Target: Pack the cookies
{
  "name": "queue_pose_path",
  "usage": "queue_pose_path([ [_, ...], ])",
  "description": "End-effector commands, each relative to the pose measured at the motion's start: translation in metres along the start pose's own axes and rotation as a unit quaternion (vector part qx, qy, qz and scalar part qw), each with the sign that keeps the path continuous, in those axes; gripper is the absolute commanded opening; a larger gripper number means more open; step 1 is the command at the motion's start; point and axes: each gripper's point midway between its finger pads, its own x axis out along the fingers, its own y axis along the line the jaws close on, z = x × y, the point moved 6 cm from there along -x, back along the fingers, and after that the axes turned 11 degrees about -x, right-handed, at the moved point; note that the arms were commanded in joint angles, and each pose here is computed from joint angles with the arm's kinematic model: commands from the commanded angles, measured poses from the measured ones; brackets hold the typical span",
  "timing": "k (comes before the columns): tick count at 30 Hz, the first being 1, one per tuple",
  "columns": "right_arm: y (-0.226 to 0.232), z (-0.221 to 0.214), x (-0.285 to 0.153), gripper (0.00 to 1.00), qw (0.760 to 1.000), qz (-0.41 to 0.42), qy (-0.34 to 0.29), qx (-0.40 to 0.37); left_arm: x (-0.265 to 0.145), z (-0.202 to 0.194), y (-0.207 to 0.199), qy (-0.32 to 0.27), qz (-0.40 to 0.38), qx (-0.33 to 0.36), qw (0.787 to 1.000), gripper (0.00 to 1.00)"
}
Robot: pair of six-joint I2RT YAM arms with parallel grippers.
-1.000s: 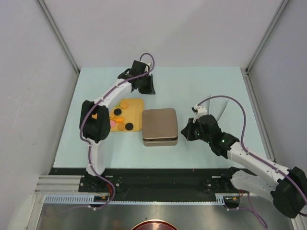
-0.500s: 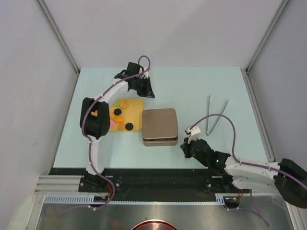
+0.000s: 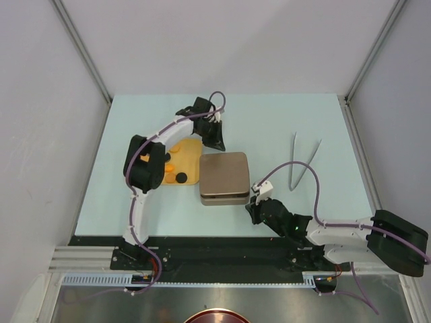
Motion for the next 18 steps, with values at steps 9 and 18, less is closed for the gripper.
queue_pose_path([
  [9,0.027,0.018,0.037,0.00,0.999,0.035,-0.033,-0.015,-0.004,-0.020,-0.012,0.002,0.008,0.030,1.000,0.03],
  [18,0.039,0.027,0.054,0.00,0.998,0.050,-0.040,-0.022,-0.008,-0.031,-0.011,0.009,0.008,0.030,0.999,0.02],
])
